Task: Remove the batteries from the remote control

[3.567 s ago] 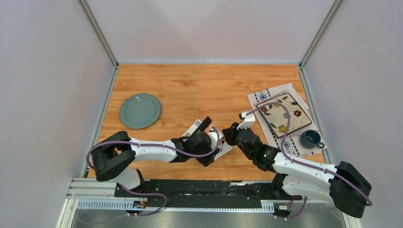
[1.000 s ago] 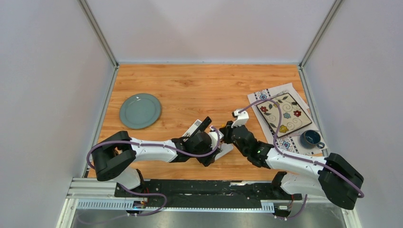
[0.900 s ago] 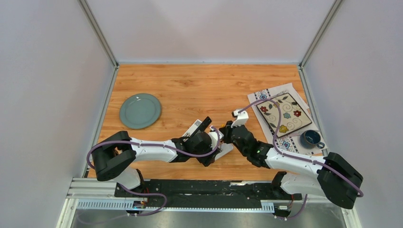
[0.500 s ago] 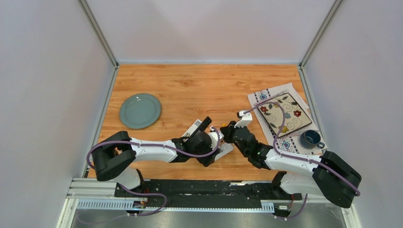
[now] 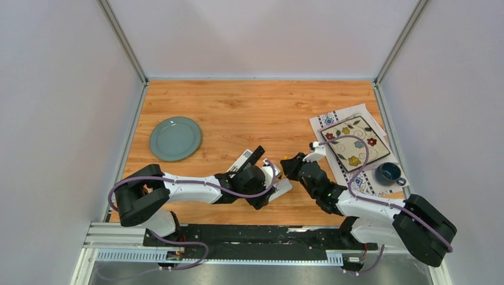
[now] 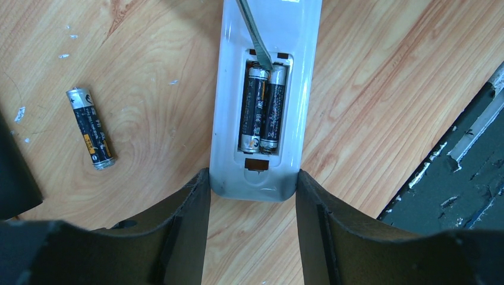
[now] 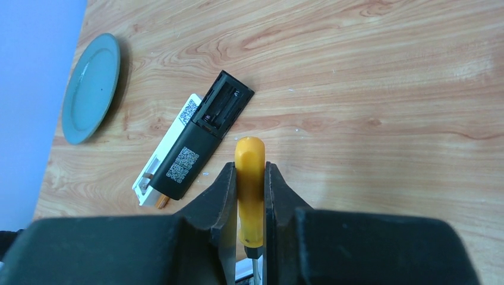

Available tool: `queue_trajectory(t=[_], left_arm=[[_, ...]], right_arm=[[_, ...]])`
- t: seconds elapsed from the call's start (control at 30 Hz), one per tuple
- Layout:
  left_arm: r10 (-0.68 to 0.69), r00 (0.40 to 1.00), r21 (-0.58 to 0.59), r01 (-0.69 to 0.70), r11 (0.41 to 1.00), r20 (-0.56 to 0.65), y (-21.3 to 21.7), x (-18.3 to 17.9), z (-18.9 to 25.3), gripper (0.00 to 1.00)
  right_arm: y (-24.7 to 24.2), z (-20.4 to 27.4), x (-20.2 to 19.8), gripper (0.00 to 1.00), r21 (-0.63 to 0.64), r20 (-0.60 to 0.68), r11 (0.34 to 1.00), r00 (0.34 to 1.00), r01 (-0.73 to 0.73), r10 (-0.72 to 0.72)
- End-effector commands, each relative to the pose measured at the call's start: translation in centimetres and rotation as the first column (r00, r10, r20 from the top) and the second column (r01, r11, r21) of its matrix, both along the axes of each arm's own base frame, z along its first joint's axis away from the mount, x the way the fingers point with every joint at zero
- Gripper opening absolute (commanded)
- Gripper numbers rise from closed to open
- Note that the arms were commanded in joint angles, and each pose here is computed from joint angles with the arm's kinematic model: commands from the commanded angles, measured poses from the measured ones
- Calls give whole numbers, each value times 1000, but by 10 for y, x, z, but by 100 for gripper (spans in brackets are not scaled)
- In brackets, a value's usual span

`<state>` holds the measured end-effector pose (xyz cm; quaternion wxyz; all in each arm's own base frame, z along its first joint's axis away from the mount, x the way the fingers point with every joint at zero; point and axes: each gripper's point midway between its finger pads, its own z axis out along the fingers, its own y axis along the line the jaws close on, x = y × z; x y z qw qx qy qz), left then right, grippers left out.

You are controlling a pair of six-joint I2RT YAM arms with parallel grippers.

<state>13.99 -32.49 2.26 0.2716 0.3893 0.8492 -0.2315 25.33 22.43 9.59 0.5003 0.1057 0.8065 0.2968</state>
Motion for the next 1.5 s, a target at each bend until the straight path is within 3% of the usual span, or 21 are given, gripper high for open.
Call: queue_trajectory(t=[0.0, 0.6, 0.97, 1.13, 1.47], left_arm=[[9, 1000, -47, -10, 999, -18, -12, 1, 5, 0], [13, 1000, -50, -15, 999, -26, -13, 1, 0, 0], [20, 1000, -47, -21, 999, -22, -11, 1, -1, 0], [20, 1000, -48, -21, 999, -21, -11, 2, 0, 0], [19, 1000, -46, -20, 999, -20, -11, 2, 0, 0]], right_arm=[[19, 2, -21, 0, 158, -87, 982, 989, -107, 121], [42, 53, -31, 0, 296, 10, 922, 966, -248, 257], [12, 44, -13, 0, 208, -9, 970, 991, -128, 132], [-5, 46, -1, 0, 96, 20, 993, 998, -63, 61], [-12, 37, 21, 0, -4, 16, 1000, 1000, 19, -19]])
